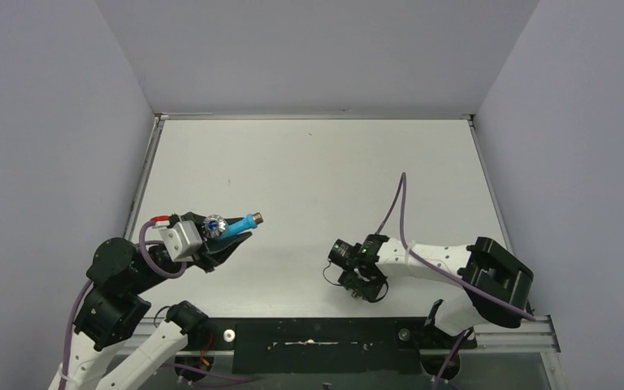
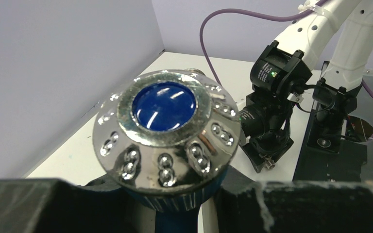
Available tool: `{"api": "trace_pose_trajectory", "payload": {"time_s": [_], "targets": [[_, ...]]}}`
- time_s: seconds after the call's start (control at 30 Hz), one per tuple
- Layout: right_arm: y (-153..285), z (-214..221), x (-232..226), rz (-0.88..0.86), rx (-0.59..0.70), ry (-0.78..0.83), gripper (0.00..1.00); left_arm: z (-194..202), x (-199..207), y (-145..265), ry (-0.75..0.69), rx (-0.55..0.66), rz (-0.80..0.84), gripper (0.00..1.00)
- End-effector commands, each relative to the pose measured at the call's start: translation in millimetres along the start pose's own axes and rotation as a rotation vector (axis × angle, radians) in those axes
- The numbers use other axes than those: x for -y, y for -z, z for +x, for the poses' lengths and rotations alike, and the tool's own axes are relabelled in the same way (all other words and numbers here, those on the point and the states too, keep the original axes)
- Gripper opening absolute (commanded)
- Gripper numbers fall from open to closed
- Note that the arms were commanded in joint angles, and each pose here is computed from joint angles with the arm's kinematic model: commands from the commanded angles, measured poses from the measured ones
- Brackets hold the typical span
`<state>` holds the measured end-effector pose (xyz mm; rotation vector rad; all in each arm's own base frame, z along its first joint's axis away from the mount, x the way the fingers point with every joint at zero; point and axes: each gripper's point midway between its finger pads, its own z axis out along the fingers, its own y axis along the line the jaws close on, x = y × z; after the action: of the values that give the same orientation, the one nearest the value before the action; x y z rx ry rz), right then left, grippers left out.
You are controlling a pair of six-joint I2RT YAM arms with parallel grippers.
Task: Install the water faucets
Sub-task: Pick up the adaptor at the center of the board.
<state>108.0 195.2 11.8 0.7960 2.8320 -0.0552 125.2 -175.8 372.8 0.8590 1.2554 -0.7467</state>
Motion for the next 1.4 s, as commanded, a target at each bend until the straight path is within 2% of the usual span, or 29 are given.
{"api": "trace_pose_trajectory", "payload": {"time_s": [0.0,0.17,0.4,0.5,0.6,0.7,0.83,1.07,1.23,1.37], "targets": [[-4,-1,4,-0.012,0.005,-0.039,0.49,-18,2,-2,-0.021,0.069,0.015,0.0],[-8,0,10,0.002,0.004,-0.041,0.44,-17,2,-4,-0.019,0.065,0.021,0.0],[-11,-1,15,0.015,0.014,-0.03,0.31,-16,1,-6,-0.016,0.063,0.02,0.0],[-10,-4,12,0.007,0.026,-0.006,0.18,-14,1,-7,-0.011,0.06,0.021,0.0],[-2,-14,-3,-0.053,0.071,0.068,0.0,-11,0,-9,-0.006,0.05,0.022,0.0],[24,-36,-33,-0.162,0.174,0.198,0.0,-9,-1,-12,0.016,0.041,0.024,0.0],[79,-65,-78,-0.337,0.31,0.384,0.0,-6,-4,-22,0.074,0.018,0.02,0.0],[190,-103,-130,-0.677,0.6,0.691,0.0,-5,-10,-46,0.292,-0.015,0.006,0.0],[260,-142,-130,-0.853,0.809,0.83,0.0,-24,-6,-56,0.358,0.063,0.052,0.0],[319,-142,-120,-1.09,1.122,0.965,0.0,-40,-2,-57,0.34,0.113,0.09,0.0]]}}
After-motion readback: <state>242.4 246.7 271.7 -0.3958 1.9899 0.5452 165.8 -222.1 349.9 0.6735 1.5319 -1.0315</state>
